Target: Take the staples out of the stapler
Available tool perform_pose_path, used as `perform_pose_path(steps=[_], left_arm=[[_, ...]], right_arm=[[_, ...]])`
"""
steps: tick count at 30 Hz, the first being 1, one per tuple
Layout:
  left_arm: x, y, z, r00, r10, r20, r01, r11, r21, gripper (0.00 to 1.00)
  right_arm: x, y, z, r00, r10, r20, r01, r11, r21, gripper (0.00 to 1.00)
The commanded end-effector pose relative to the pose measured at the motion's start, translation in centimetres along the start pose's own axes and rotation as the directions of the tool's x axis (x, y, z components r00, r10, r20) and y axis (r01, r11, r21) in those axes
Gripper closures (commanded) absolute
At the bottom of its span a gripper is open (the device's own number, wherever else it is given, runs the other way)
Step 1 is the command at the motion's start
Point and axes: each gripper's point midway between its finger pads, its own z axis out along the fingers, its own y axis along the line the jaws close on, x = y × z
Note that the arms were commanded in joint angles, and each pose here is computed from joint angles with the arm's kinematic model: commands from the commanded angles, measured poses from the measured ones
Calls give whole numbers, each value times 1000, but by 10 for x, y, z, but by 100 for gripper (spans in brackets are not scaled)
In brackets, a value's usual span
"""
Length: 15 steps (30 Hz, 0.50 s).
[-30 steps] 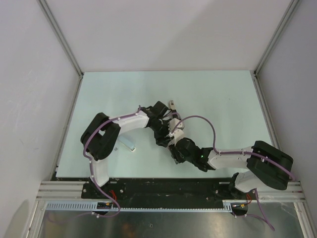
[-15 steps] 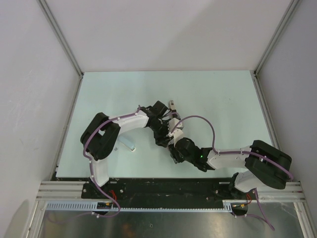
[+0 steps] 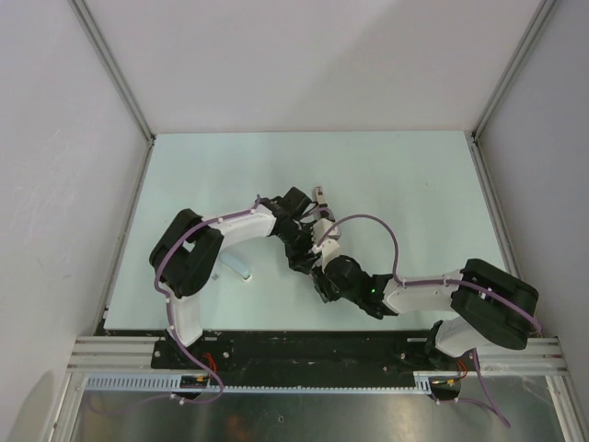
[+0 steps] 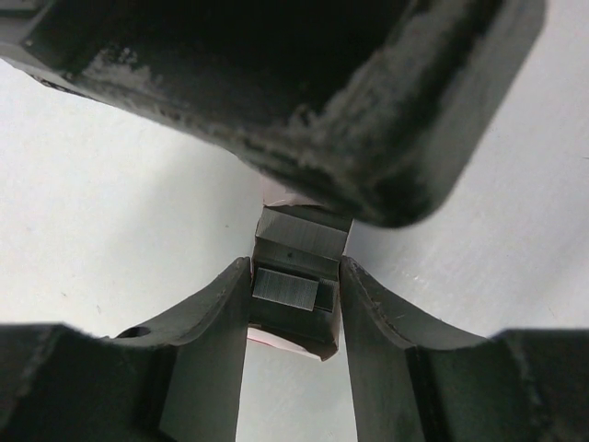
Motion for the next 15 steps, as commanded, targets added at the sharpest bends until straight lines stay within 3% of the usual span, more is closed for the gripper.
perform_pose_path(steps=[1, 11, 15], left_arm=[[5, -82, 22, 993, 110, -48, -93, 958, 272, 30], [15, -78, 23, 989, 119, -91, -94, 966, 242, 29], [11, -63, 11, 991, 102, -81, -86, 979, 185, 20]], right_arm=[[-13, 14, 12, 1000, -12, 28, 14, 997, -77, 55], [-5, 9, 6, 1000, -19, -6, 19, 998, -55, 55], [-3, 8, 4, 1000, -18, -14, 17, 999, -50, 55]])
